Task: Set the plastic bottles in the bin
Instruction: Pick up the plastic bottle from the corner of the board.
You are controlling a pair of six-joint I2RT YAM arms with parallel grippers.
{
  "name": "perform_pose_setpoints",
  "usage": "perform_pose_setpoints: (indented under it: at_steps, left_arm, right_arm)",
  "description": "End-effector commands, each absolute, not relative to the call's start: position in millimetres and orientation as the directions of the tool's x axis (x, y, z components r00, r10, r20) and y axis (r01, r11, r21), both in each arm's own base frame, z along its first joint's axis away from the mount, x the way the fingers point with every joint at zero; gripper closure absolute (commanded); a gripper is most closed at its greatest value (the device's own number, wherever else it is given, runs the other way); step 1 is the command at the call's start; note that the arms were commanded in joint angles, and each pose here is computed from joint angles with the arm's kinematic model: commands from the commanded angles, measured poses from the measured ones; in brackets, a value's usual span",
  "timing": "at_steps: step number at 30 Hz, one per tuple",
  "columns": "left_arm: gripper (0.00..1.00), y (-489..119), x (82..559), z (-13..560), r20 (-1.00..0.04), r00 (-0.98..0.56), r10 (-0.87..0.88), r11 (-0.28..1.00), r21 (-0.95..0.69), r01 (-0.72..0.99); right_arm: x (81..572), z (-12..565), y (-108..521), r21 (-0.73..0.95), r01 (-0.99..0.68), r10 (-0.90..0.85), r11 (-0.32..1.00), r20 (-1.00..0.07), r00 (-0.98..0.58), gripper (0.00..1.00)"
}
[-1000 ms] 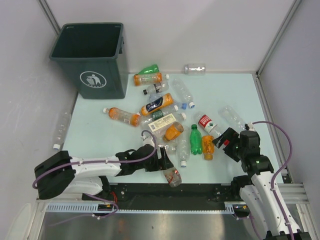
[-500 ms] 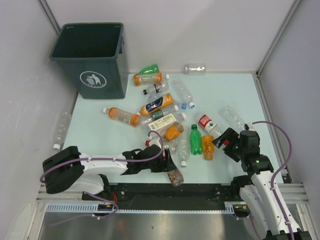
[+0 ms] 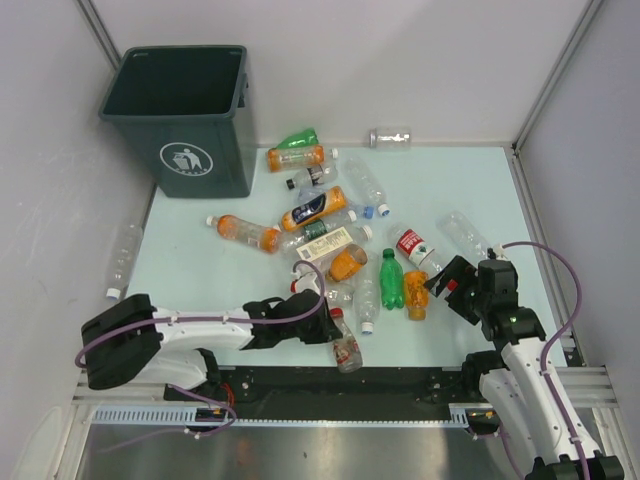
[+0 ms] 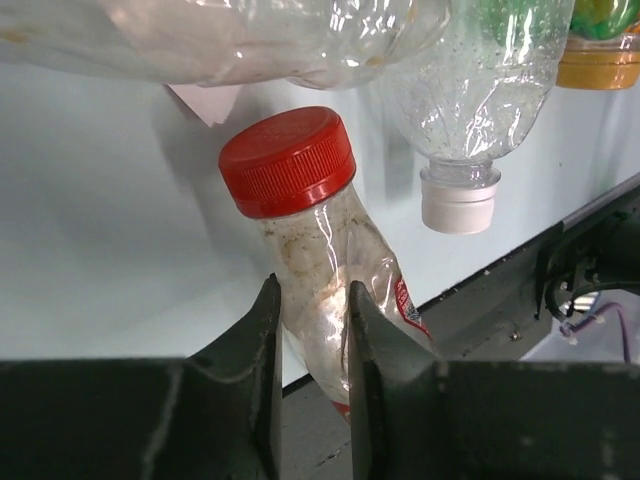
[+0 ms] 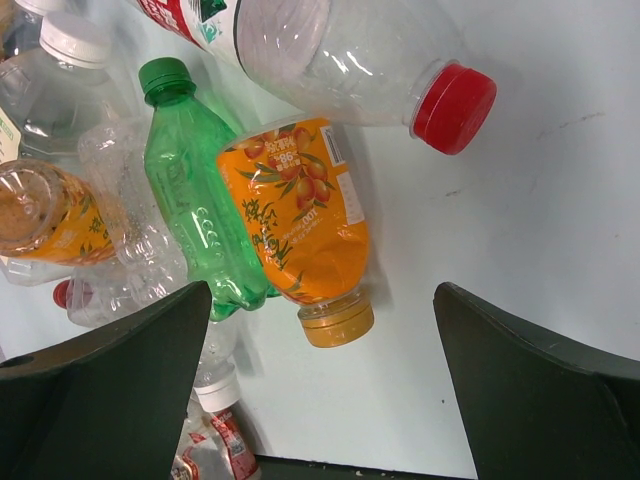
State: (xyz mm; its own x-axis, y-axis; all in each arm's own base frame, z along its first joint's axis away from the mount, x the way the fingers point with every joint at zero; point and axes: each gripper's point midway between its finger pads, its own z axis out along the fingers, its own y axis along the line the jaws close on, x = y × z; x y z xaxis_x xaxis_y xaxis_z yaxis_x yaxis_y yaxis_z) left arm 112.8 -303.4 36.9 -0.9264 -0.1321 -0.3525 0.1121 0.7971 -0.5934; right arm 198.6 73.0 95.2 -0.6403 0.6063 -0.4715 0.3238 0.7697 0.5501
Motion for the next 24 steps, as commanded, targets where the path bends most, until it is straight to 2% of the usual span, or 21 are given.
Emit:
perform_pose_setpoints:
  at_steps: [1, 2, 10, 11, 14, 19, 24]
  left_arm:
    - [0.80, -296, 125, 53, -0.438, -0.888, -0.138, 0.831, -0.539, 0.137]
    - [0.86, -296, 126, 59, -0.451, -0.881, -0.142, 0.829, -0.540, 0.143]
    - [0.91, -283, 131, 90, -0.538, -0.831, -0.140, 0.839, -0.511, 0.189]
    - [0.94, -288, 134, 104, -0.553, -0.821, -0.145, 0.825, -0.525, 0.208]
    - [0.94, -291, 141, 135, -0.604, -0.782, -0.155, 0.809, -0.531, 0.250]
    - [0.94, -278, 163, 173, -0.716, -0.680, -0.157, 0.846, -0.452, 0.281]
    - [0.92, -258, 206, 245, -0.860, -0.478, -0.178, 0.902, -0.337, 0.271]
  right_arm:
    - [202, 99, 73, 0.555, 0.307, 0.601, 0.773, -0.486, -0.635, 0.00]
    - [202, 99, 73, 0.555, 0.306, 0.601, 0.773, -0.486, -0.635, 0.00]
    - [201, 100, 73, 0.557, 0.306, 0.603, 0.772, -0.490, -0.630, 0.00]
    - [201, 100, 73, 0.557, 0.305, 0.602, 0.773, -0.491, -0.629, 0.00]
    - [202, 100, 72, 0.557, 0.309, 0.606, 0.771, -0.493, -0.623, 0.00]
    - [203, 104, 72, 0.576, 0.320, 0.630, 0.752, -0.487, -0.605, 0.00]
    - [206, 110, 74, 0.593, 0.308, 0.638, 0.744, -0.494, -0.591, 0.00]
